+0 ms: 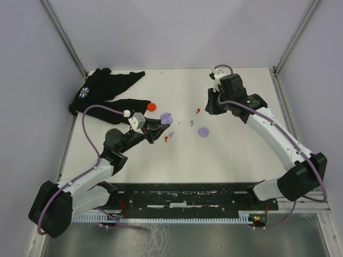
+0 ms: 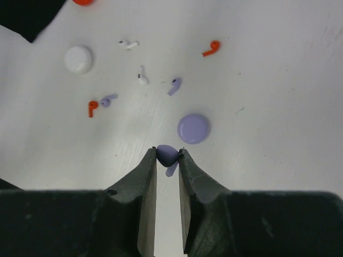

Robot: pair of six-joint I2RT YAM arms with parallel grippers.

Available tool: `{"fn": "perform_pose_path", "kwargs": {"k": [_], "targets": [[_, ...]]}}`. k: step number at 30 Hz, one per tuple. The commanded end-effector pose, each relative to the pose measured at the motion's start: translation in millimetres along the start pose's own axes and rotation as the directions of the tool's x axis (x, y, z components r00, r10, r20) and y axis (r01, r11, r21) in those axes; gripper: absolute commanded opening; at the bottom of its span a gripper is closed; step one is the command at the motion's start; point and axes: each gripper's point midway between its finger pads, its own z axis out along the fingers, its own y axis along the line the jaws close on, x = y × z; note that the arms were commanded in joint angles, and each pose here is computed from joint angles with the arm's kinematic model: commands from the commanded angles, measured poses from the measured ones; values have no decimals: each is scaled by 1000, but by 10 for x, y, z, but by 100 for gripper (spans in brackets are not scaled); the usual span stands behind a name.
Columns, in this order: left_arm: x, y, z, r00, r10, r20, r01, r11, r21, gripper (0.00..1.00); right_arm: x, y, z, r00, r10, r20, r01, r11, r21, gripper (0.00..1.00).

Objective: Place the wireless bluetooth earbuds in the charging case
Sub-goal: Pick up the earbud from the center of the board.

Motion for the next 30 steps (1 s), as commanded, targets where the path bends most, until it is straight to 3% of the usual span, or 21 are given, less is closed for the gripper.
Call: {"fn": "perform_pose_path", "kwargs": {"k": [1,9,17,30], "targets": [[-479,-97,131,991,44,127,-54,996,74,3,-408,333,-413,979,-14,206,37,993,-108,21],[-592,-182,213,986,65,155,-88,986,143,3,-664,885,-941,922,-5,387,132,945,-301,20],[-746,-245,262,977,71,200,-109,977,185,3,-763,1435,-1299,843,12,538,274,851,-448,20],[-924,-298,249,968,56,245,-107,974,200,3,-655,2000,-1436,802,34,597,387,731,-562,20]]}}
